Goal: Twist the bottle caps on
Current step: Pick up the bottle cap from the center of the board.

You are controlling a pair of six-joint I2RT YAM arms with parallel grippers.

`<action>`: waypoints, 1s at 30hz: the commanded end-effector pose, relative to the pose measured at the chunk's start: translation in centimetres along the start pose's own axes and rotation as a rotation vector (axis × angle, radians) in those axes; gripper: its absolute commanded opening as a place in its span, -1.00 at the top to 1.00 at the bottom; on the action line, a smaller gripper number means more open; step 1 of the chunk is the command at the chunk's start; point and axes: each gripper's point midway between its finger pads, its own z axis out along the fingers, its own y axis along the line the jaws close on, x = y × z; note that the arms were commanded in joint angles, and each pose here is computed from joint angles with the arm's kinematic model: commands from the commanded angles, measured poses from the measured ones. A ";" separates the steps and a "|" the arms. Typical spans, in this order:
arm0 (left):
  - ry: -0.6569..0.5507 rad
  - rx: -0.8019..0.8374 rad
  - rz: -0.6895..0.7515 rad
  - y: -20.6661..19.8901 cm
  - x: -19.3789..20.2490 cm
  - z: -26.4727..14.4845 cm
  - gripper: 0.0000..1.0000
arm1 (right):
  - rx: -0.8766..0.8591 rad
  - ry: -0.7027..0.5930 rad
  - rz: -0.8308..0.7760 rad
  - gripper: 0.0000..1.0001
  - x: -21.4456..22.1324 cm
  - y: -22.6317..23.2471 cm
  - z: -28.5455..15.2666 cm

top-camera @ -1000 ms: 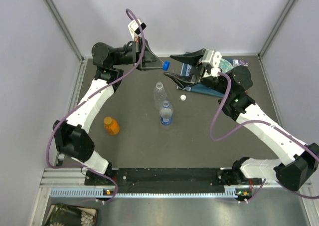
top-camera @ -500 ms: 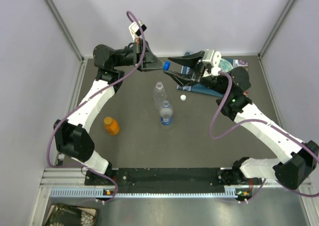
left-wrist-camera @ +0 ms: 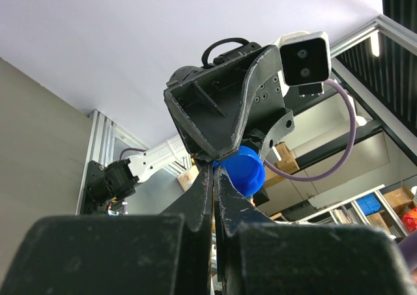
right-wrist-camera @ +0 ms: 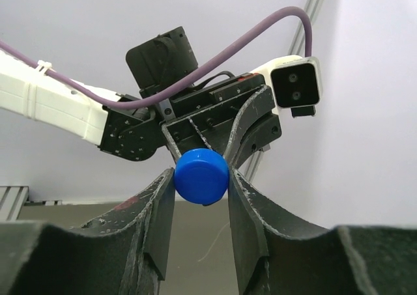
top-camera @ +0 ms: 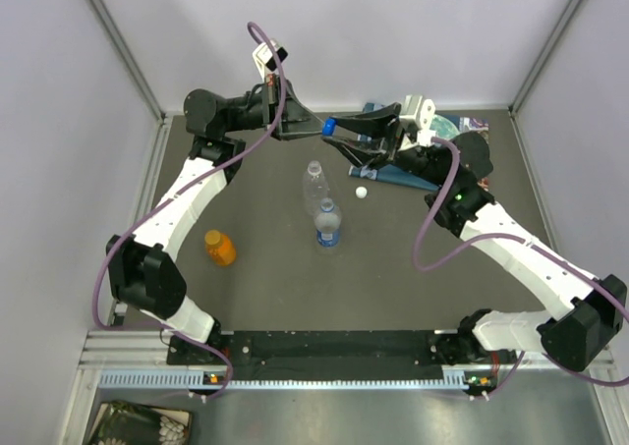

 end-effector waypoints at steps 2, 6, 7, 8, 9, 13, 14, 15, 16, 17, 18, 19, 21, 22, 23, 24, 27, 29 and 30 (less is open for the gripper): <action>0.005 0.041 0.079 -2.5 0.9 0.1 1.00 | -0.002 -0.041 -0.007 0.30 -1.1 0.0 0.3; 0.005 0.041 0.072 -2.6 1.2 0.1 1.00 | 0.001 -0.046 -0.001 0.35 -1.1 0.0 0.2; 0.005 0.041 0.074 -2.7 1.2 0.1 1.00 | 0.001 -0.046 0.000 0.36 -1.1 0.1 0.2; 0.005 0.042 0.075 -2.8 1.3 0.1 1.00 | -0.002 -0.047 0.005 0.37 -1.2 0.1 0.2; 0.005 0.040 0.076 -2.7 1.3 0.1 1.00 | -0.004 -0.049 0.004 0.38 -1.4 0.2 0.1; 0.004 0.028 0.072 -2.2 1.3 0.0 1.00 | -0.013 -0.049 0.005 0.39 -2.0 0.5 -0.1; 0.004 0.028 0.082 -2.1 1.4 0.0 1.00 | -0.018 -0.046 0.005 0.40 -2.1 0.7 -0.2; 0.003 0.025 0.085 -2.0 1.3 -0.1 0.95 | -0.022 -0.041 0.004 0.40 -2.4 0.9 -0.4; 0.003 0.021 0.083 -1.9 1.3 -0.1 0.85 | -0.023 -0.037 0.005 0.40 -2.5 1.0 -0.6; 0.004 0.019 0.089 -1.9 1.4 -0.1 0.84 | -0.037 -0.032 0.002 0.40 -2.7 1.4 -0.7; 0.004 0.016 0.091 -1.8 1.3 -0.2 0.81 | -0.041 -0.019 0.006 0.40 -2.9 1.6 -1.1; 0.005 0.014 0.097 -1.8 1.3 -0.2 0.52 | -0.055 -0.013 0.008 0.40 -3.1 2.0 -1.3; 0.013 0.007 0.120 -1.6 1.4 -0.4 0.15 | -0.069 0.021 0.033 0.40 -2.7 2.7 -1.9; 0.016 0.002 0.132 -1.6 1.3 -0.6 0.04 | -0.078 0.015 0.027 0.40 -3.6 3.2 -2.4; 0.037 -0.008 0.145 -1.1 1.6 -0.7 -0.30 | -0.080 0.025 0.029 0.39 -3.5 3.4 -2.7; 0.043 -0.020 0.147 -0.7 1.5 -0.9 -0.40 | -0.081 0.035 0.031 0.39 -3.6 3.7 -3.1; 0.077 -0.078 0.193 1.4 1.9 -2.3 -0.65 | -0.083 0.068 0.040 0.38 -4.3 4.6 -4.5; 0.123 -0.159 0.234 4.0 3.9 -3.4 -0.72 | -0.073 0.082 0.048 0.38 -4.9 5.2 -5.5; 0.124 -0.217 0.279 5.1 4.4 -3.7 -0.77 | -0.073 0.086 0.051 0.38 -5.0 5.4 -5.7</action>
